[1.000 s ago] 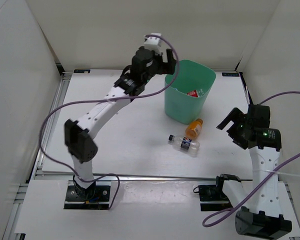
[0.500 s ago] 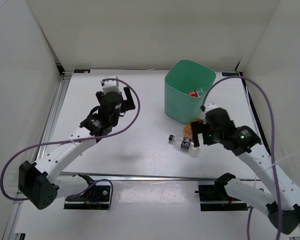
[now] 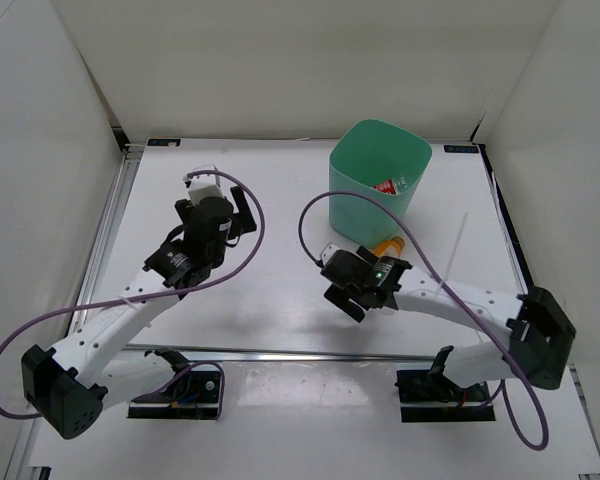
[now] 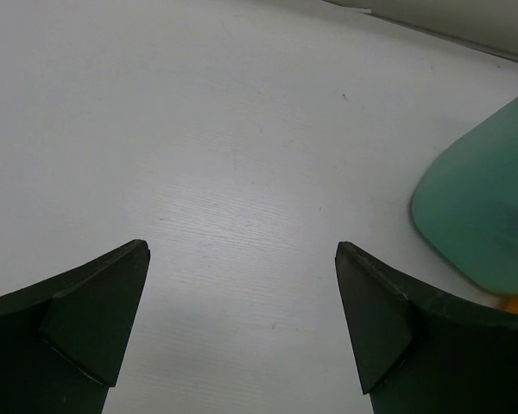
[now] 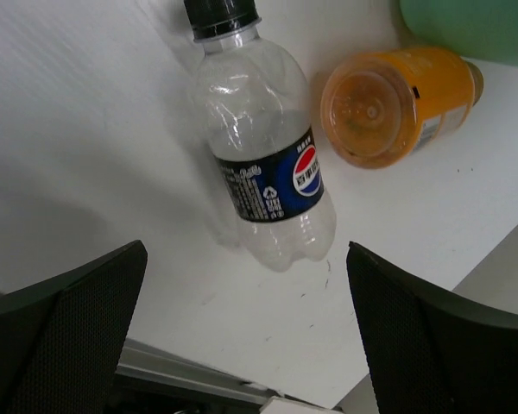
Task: Put the plastic bottles in the bin
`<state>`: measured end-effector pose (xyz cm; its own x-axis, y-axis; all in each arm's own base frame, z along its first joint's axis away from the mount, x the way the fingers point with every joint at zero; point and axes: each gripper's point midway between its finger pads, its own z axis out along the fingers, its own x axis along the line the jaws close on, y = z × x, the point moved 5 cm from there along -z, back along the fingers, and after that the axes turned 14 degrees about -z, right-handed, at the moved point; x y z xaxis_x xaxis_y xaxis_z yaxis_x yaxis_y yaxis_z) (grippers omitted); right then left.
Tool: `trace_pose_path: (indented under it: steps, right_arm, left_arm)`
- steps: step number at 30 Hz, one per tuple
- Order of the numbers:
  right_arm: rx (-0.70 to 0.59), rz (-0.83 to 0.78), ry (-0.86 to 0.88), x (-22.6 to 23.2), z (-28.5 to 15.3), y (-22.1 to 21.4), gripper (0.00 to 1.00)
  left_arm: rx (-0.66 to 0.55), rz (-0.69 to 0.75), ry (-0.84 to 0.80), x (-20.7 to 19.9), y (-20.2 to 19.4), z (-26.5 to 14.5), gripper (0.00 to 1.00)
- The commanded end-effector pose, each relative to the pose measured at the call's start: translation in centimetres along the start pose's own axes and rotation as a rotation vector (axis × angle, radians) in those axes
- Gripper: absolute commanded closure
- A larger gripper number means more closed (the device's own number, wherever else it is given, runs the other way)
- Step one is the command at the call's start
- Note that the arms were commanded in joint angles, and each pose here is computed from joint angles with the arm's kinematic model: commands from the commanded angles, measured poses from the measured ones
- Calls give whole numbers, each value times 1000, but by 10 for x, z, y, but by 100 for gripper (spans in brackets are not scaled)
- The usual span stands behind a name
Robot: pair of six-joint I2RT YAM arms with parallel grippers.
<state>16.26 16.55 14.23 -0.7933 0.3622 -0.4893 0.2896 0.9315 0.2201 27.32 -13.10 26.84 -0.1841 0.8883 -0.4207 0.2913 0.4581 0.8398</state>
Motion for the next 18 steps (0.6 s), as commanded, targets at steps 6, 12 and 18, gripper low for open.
trace_pose_path:
  steps: [6, 12, 18]
  right_arm:
    - [-37, 4, -47, -9, 28, 18, 0]
    - [-47, 18, 7, -9, 46, 14, 0]
    - [-54, 57, 103, 3, 52, 18, 0]
  left_arm:
    - [27, 27, 48, 18, -6, -12, 0]
    - [49, 32, 69, 26, -11, -17, 0]
    - [61, 51, 92, 31, -13, -18, 0]
